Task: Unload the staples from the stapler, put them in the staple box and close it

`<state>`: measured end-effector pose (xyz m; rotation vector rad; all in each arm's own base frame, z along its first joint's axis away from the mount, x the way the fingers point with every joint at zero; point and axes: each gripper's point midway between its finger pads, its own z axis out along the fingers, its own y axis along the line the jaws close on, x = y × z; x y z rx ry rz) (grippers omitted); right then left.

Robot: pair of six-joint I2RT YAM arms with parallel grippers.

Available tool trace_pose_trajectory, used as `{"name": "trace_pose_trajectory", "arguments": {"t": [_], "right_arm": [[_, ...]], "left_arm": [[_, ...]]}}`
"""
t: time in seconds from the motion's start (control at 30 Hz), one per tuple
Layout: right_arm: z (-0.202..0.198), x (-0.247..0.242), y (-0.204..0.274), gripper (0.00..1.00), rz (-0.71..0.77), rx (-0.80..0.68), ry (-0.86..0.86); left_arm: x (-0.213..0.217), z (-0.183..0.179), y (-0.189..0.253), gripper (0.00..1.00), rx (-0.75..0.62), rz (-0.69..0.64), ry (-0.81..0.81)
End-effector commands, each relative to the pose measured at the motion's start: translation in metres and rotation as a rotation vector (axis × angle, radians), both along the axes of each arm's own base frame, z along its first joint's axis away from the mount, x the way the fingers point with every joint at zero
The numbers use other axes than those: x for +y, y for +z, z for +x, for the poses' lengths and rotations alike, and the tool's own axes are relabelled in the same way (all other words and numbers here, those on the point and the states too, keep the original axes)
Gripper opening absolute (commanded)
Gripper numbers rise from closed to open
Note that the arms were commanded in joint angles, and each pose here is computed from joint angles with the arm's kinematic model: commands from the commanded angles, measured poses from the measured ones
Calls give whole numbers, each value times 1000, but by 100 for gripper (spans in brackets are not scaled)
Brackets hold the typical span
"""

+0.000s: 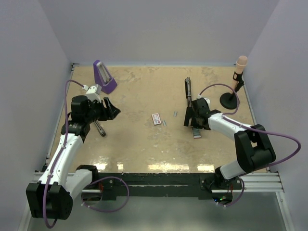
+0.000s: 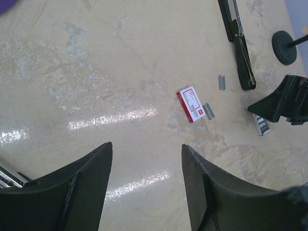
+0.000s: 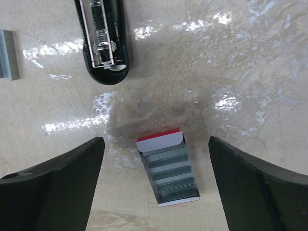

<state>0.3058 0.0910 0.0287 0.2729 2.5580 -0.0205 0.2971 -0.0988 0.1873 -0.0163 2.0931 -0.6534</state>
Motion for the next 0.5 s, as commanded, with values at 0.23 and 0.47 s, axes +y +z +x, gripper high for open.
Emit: {"name": "trace_pose_trajectory", "arguments": {"t": [0.23, 0.47], "right_arm": [[11, 10, 8, 94, 34, -15, 53], [8, 18, 2, 91, 57, 9, 93]], "left_arm": [[0, 6, 15, 64, -63, 17, -7], [0, 5, 17, 64, -70, 19, -5]]}}
